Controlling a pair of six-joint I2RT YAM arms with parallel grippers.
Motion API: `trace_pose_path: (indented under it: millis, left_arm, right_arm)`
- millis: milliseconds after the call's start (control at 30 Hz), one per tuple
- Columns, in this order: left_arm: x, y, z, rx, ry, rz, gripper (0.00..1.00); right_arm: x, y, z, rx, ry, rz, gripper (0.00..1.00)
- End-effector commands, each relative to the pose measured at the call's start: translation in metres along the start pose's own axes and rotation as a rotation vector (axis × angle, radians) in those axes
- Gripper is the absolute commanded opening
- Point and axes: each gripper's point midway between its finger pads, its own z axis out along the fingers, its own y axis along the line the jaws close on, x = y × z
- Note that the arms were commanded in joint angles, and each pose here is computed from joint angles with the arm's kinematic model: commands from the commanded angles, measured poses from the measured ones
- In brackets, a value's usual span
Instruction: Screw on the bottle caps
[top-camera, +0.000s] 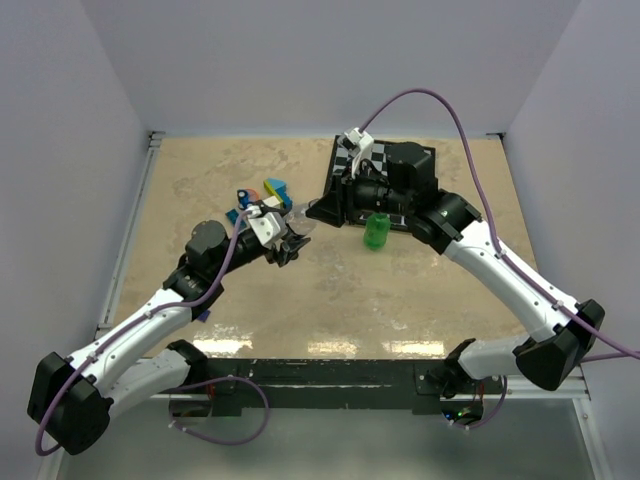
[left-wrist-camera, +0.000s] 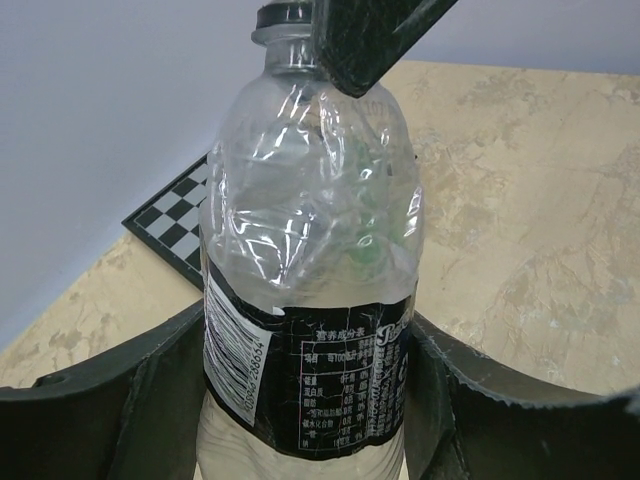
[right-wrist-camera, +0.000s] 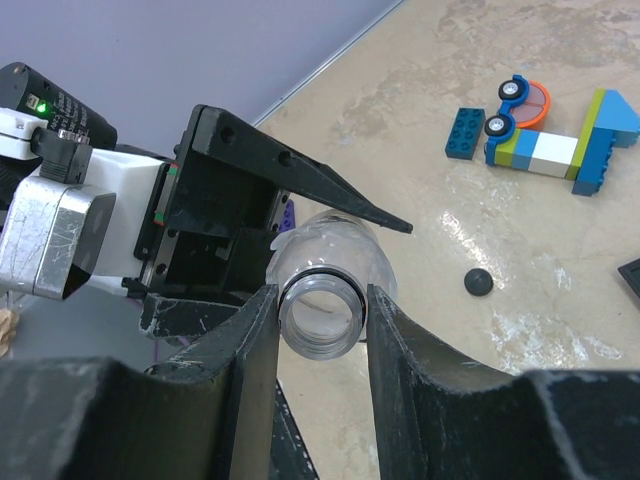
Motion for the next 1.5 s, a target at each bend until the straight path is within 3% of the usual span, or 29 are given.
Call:
trace_pose_path:
  millis: [0,67,200,267,400,467,567,633,733,1067,1300,1467]
  left_arm:
    - [-0.013,0.004,-0.001,-0.024,-0.051,0.028,0.63]
    - [-0.015,0.004,-0.001,-0.026,-0.064,0.024,0.61]
    - [-0.019,0.005,-0.001,-0.031,-0.079,0.011,0.42]
    - [-0.016,0.005,-0.001,-0.040,-0.077,-0.008,0.35]
    - [-0.012,0.006,-0.004,-0.067,-0.080,-0.074,0.20]
    - [-0.003,0.004,-0.007,-0.082,-0.069,-0.120,0.12]
    - [0.006,0.002,-0.014,-0.112,-0.063,-0.204,0.06]
    - [0.014,0.000,-0.021,-0.137,-0.067,-0.259,0.02]
    - [0.021,0.002,-0.036,-0.193,-0.098,-0.346,0.00]
    - [0.039,0.020,-0.090,-0.459,-0.188,-0.564,0.00]
    - [0.015,0.023,-0.114,-0.501,-0.255,-0.539,0.00]
    - [-0.014,0.011,-0.120,-0.416,-0.305,-0.463,0.00]
  right_arm:
    - [-0.017,0.015,-0.003,-0.041,-0.032,-0.001,0.00]
    - [-0.014,0.014,-0.001,-0.040,-0.021,0.007,0.00]
    - [-0.012,0.014,0.000,-0.041,-0.014,0.014,0.00]
    - [-0.013,0.014,0.000,-0.040,-0.020,0.011,0.13]
    - [-0.021,0.015,-0.003,-0.032,-0.051,-0.011,0.55]
    - [-0.027,0.016,-0.006,-0.025,-0.075,-0.036,0.70]
    - [-0.039,0.015,-0.011,-0.008,-0.125,-0.089,0.87]
    - [-0.047,0.012,-0.014,0.016,-0.171,-0.128,0.92]
    - [-0.050,-0.004,-0.013,0.083,-0.215,-0.182,0.94]
    - [0.018,-0.075,0.039,0.224,0.013,-0.209,0.98]
    - [0.097,-0.123,0.086,0.355,0.173,-0.221,0.98]
    - [0.147,-0.142,0.117,0.432,0.273,-0.250,0.89]
